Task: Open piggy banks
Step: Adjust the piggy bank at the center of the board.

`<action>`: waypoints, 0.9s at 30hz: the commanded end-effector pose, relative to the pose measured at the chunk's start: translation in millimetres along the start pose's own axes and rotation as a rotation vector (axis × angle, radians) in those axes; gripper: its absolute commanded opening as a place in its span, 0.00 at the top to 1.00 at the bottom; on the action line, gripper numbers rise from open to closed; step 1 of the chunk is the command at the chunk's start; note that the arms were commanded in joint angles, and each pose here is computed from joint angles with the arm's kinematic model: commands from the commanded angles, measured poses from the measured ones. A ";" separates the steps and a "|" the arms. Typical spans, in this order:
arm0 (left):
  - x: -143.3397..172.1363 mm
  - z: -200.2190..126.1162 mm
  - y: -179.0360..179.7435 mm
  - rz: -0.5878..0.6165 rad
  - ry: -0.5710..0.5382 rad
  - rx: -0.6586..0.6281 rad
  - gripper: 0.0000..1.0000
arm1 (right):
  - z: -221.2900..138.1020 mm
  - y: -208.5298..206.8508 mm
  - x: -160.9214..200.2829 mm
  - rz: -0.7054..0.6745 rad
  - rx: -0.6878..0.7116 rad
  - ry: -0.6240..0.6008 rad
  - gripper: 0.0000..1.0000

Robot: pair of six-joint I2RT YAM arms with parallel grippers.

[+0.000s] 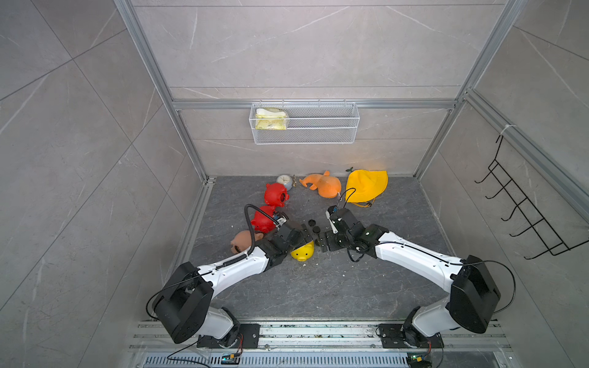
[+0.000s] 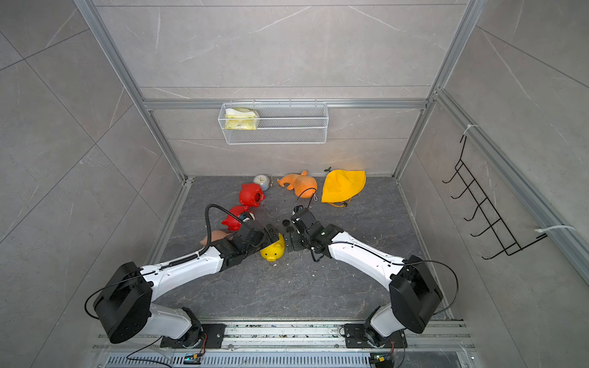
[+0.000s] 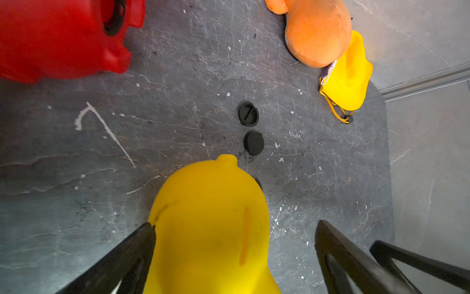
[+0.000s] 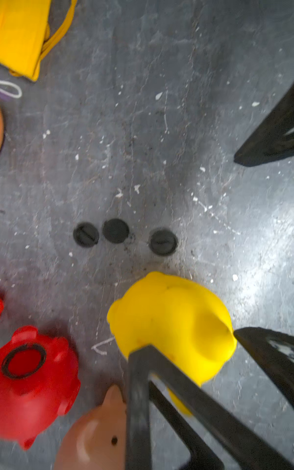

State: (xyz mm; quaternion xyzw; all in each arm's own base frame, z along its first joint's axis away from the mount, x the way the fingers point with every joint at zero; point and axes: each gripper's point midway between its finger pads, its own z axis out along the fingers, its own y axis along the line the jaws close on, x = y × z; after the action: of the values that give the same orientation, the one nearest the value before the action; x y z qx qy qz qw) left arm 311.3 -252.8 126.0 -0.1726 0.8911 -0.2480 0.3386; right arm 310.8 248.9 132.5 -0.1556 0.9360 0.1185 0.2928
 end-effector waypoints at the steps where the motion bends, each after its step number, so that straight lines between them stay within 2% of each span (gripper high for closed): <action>1: -9.0 3.8 -7.9 -0.064 -0.157 -0.021 0.00 | 3.3 -3.7 6.8 -0.003 -0.062 0.015 0.03; 7: 11.4 21.7 5.4 -0.099 -0.155 -0.069 0.01 | 20.1 -0.7 16.5 0.034 -0.110 0.014 0.19; 12: 24.4 32.3 19.4 -0.137 -0.143 -0.061 0.10 | 34.7 9.5 24.0 0.080 -0.188 -0.010 0.34; 19: 24.8 40.1 47.0 -0.242 -0.163 -0.003 0.33 | 48.5 34.9 16.2 0.098 -0.323 -0.032 0.40; 22: 24.8 40.2 60.4 -0.271 -0.168 -0.001 0.35 | 49.0 48.9 8.7 0.086 -0.370 -0.038 0.43; 27: 24.1 40.8 78.5 -0.326 -0.163 0.000 0.38 | 45.0 73.9 -8.1 0.043 -0.403 -0.063 0.44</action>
State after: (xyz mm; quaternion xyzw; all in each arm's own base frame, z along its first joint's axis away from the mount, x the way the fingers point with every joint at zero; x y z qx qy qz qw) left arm 332.0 -219.8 80.0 -0.3441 0.7849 -0.3088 0.4125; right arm 306.7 300.8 85.6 -0.1675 0.9111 0.2732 0.2591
